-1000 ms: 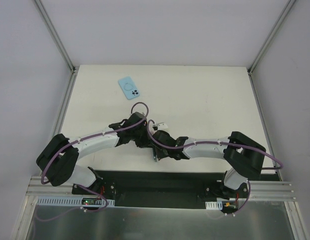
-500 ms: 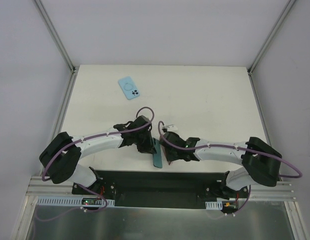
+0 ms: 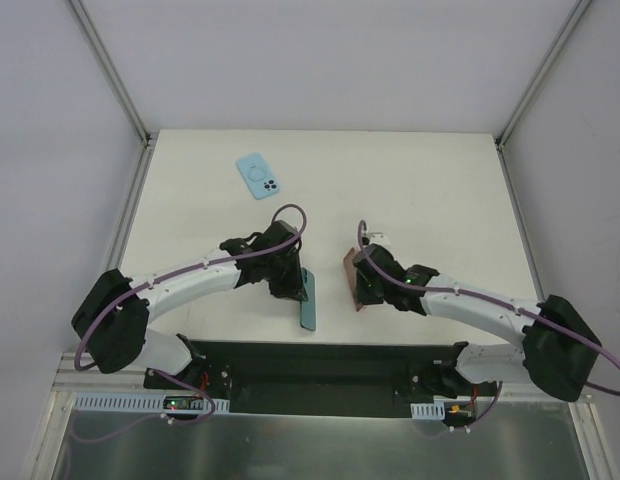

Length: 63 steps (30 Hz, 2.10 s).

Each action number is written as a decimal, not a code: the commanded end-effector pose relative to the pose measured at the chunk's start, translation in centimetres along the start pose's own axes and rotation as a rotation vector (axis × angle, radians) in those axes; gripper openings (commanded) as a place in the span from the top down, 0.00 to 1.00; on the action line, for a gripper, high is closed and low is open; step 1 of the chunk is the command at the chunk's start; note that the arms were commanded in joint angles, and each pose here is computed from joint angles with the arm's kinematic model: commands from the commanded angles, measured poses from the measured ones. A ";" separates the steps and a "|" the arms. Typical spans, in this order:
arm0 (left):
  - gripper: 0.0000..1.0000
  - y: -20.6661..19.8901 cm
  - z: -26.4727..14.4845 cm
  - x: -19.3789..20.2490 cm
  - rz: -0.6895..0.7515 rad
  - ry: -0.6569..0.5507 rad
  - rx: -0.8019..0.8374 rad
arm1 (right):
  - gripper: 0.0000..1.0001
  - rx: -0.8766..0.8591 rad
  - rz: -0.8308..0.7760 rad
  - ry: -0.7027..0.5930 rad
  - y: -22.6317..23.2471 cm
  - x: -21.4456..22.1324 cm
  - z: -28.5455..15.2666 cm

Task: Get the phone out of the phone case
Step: Remove the phone case from the phone, then place the phone at the center of the board, then place the phone case at the center of the board.

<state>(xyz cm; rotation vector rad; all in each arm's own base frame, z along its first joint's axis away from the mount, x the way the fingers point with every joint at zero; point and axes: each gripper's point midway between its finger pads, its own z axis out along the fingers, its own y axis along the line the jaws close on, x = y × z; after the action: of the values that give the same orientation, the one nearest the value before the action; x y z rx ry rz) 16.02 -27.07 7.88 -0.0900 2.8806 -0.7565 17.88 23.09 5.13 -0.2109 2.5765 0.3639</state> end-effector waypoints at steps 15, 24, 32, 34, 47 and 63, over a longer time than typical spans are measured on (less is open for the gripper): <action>1.00 -9.2 -2.8 -11.6 0.243 -0.201 0.036 | 0.99 0.048 0.367 -0.180 -12.0 -2.8 -6.8; 1.00 -9.3 -0.3 -18.2 0.356 -0.332 -0.195 | 0.99 0.032 0.477 -0.144 -14.1 -2.3 -6.3; 1.00 -9.3 1.5 -22.2 0.414 -0.398 -0.336 | 0.99 -0.029 0.630 -0.172 -16.3 -3.9 -6.4; 1.00 -9.2 1.7 -22.7 0.431 -0.420 -0.372 | 0.99 -0.028 0.691 -0.187 -17.4 -4.4 -6.2; 1.00 -13.1 6.6 -26.1 0.587 -0.556 -0.491 | 0.93 0.184 0.753 -0.274 -24.0 -7.1 -5.0; 0.97 -19.0 11.1 -22.9 0.766 -0.558 -0.349 | 0.27 0.385 0.818 -0.200 -29.1 -6.1 -3.6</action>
<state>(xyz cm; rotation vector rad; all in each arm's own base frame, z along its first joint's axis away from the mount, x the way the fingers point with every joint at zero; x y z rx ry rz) 40.64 -44.57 9.28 0.6207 2.2300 0.0714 26.46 -2.84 2.82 0.9753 2.4192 0.2661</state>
